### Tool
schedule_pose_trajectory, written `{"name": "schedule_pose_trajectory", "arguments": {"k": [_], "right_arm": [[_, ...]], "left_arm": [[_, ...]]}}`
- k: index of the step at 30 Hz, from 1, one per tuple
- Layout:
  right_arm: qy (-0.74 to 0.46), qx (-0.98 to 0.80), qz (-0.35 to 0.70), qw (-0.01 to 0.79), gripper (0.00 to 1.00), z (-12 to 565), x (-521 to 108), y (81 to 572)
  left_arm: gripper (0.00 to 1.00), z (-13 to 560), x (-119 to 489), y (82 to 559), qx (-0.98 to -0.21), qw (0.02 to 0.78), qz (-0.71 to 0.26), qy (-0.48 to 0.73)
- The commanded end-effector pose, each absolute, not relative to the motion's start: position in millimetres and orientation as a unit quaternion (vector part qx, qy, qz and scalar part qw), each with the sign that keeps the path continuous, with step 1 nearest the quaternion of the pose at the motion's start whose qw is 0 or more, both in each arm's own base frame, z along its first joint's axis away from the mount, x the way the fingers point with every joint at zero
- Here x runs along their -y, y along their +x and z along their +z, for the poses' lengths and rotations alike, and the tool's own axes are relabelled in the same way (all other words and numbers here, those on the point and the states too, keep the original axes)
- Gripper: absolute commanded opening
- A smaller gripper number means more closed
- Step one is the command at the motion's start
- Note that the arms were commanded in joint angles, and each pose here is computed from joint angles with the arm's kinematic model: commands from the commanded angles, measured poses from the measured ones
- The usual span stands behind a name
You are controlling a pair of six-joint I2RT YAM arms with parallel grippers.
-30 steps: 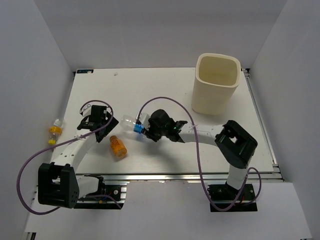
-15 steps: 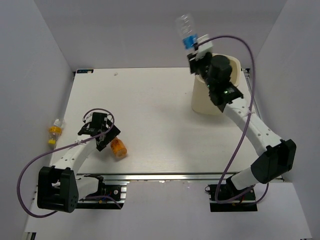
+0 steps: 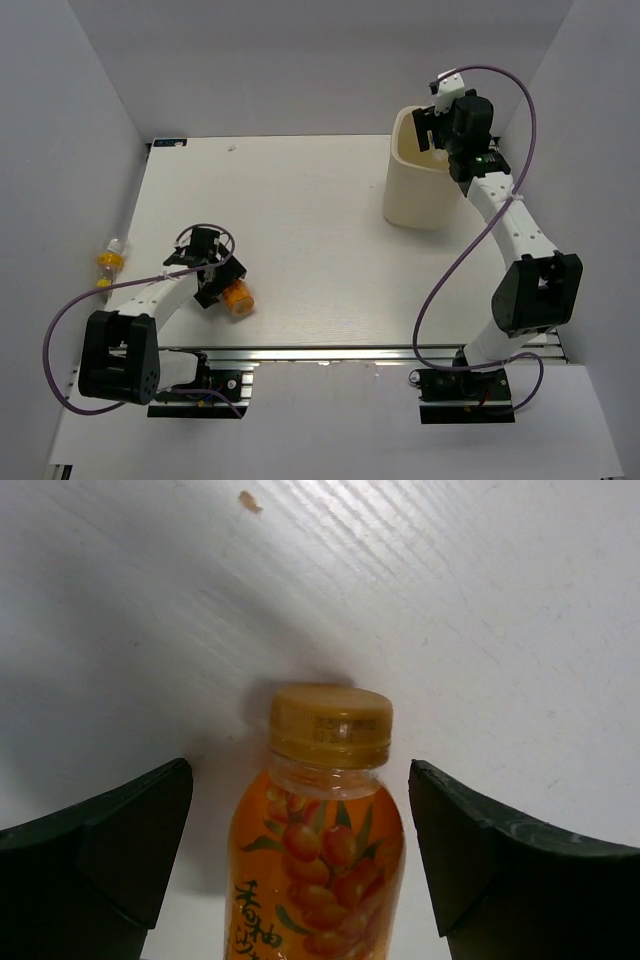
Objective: Put the plastic bottles in the bin
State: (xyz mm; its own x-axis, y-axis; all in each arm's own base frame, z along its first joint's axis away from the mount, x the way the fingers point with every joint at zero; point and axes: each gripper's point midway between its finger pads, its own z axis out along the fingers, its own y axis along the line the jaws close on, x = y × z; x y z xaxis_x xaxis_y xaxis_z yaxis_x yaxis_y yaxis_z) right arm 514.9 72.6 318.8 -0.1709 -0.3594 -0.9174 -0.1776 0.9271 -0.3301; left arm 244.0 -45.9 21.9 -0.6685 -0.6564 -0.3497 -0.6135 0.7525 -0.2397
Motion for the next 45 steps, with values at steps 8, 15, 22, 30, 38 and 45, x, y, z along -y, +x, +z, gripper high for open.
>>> {"name": "schedule_pose_trajectory", "arguments": {"k": [8,15,22,30,38,45], "right_arm": [[-0.216,-0.686,0.008,0.695,0.89,402.2,-98.6,450.4],[-0.271,-0.687,0.121,0.663,0.89,385.2,-137.2,393.1],[-0.395,-0.642,0.306,0.581,0.89,342.9,-244.4,310.0],[-0.36,-0.671,0.411,0.501,0.89,305.3,-331.2,296.3],[-0.328,-0.635,0.48,0.509,0.89,330.0,-365.5,301.2],[-0.309,-0.645,0.502,0.487,0.89,324.0,-388.3,318.6]], "left_arm": [[0.75,18.0,66.4,256.2,-0.913,0.219,-0.093,-0.331],[0.51,35.6,71.7,276.6,-0.91,0.246,-0.099,-0.319],[0.39,145.5,109.2,358.2,-0.855,0.401,-0.151,-0.292],[0.36,262.8,153.7,404.5,-0.768,0.534,-0.233,-0.266],[0.34,303.8,186.9,399.9,-0.728,0.574,-0.297,-0.229],[0.34,323.4,207.2,397.7,-0.707,0.582,-0.35,-0.197]]}}
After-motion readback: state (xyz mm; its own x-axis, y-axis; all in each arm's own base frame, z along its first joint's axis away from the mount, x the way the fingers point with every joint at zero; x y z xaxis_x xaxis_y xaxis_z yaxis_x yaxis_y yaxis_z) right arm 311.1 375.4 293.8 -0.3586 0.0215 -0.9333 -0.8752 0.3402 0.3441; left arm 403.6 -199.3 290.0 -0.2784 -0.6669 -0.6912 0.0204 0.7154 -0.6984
